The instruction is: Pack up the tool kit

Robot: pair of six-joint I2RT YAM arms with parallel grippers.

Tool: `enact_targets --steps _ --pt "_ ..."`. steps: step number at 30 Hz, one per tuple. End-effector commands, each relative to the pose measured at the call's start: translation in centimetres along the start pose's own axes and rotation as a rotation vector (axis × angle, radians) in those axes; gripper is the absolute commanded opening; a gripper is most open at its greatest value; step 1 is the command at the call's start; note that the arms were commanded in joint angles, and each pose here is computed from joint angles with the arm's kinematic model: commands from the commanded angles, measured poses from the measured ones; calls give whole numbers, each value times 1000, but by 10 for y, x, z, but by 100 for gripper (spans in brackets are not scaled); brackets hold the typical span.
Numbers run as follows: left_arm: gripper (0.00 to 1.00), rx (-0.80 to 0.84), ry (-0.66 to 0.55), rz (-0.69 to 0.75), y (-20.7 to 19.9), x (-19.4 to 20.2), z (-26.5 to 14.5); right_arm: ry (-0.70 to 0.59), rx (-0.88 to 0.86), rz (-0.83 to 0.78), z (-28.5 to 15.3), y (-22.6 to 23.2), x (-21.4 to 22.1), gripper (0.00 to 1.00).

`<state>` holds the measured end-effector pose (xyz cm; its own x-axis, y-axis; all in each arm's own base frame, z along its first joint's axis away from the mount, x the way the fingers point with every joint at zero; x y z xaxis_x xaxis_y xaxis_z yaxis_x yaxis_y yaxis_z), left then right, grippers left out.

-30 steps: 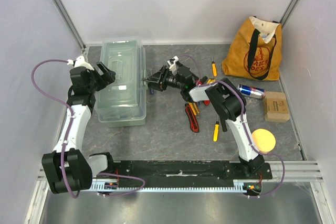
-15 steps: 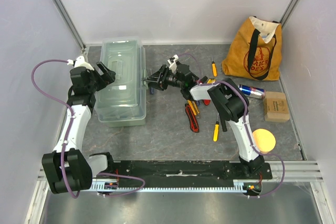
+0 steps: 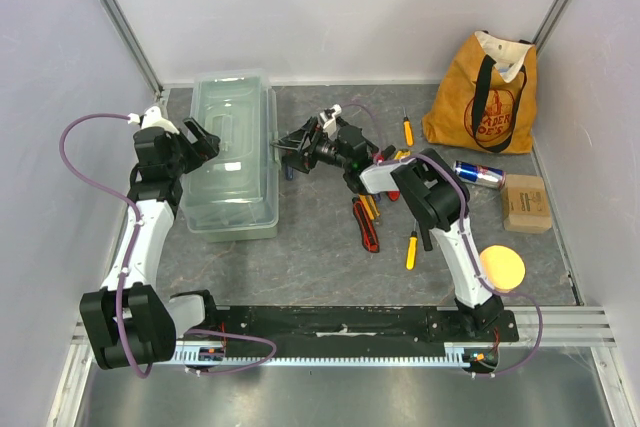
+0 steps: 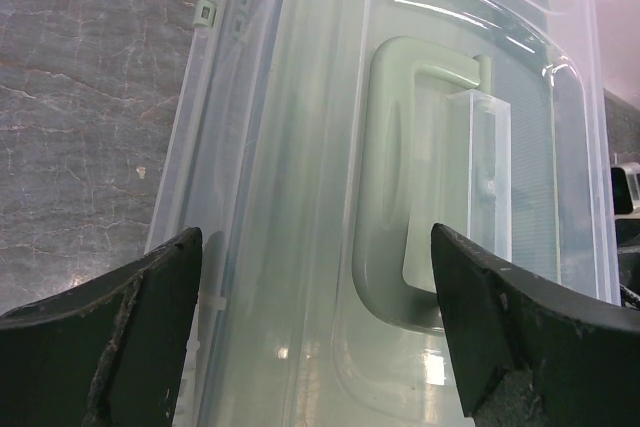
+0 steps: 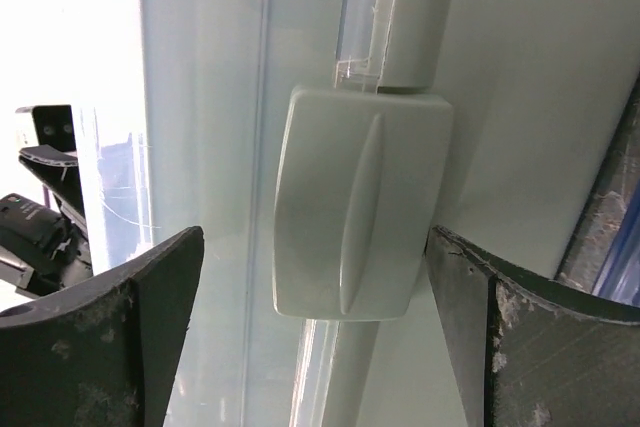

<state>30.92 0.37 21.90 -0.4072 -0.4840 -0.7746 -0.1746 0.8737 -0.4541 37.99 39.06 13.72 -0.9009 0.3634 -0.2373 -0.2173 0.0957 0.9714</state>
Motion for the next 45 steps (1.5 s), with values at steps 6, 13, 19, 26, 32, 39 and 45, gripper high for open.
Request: enact_targets --steps 6,13,19,26,32,39,45 --pt "94 212 888 -211 -19 155 -50 338 -314 -13 31 48 92 98" --pt "91 217 917 -212 -21 160 -51 398 -408 -128 29 67 102 80" --pt "86 218 944 -208 -25 167 -52 391 -321 -194 38 67 104 34" --pt "83 209 953 -205 -27 172 -52 352 -284 -202 42 71 100 17" --pt "81 207 958 -206 -26 175 -52 316 -228 -221 45 71 96 6" --pt "80 190 950 -198 -25 175 -52 300 -89 -232 48 53 94 3" --pt "79 168 938 -193 -23 174 -51 301 -3 -205 48 36 95 2"
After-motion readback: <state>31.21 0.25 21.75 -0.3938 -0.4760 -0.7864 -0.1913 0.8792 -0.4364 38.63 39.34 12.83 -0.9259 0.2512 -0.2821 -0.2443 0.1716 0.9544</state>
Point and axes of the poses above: each gripper's point midway between its finger pads, its own z axis out along the fingers, its own y axis along the line the jaws close on, x = y × z, the point moved 7 cm from there along -z, back along the fingers, and after that the axes turned 1 degree about -z, right-handed, at the moved point
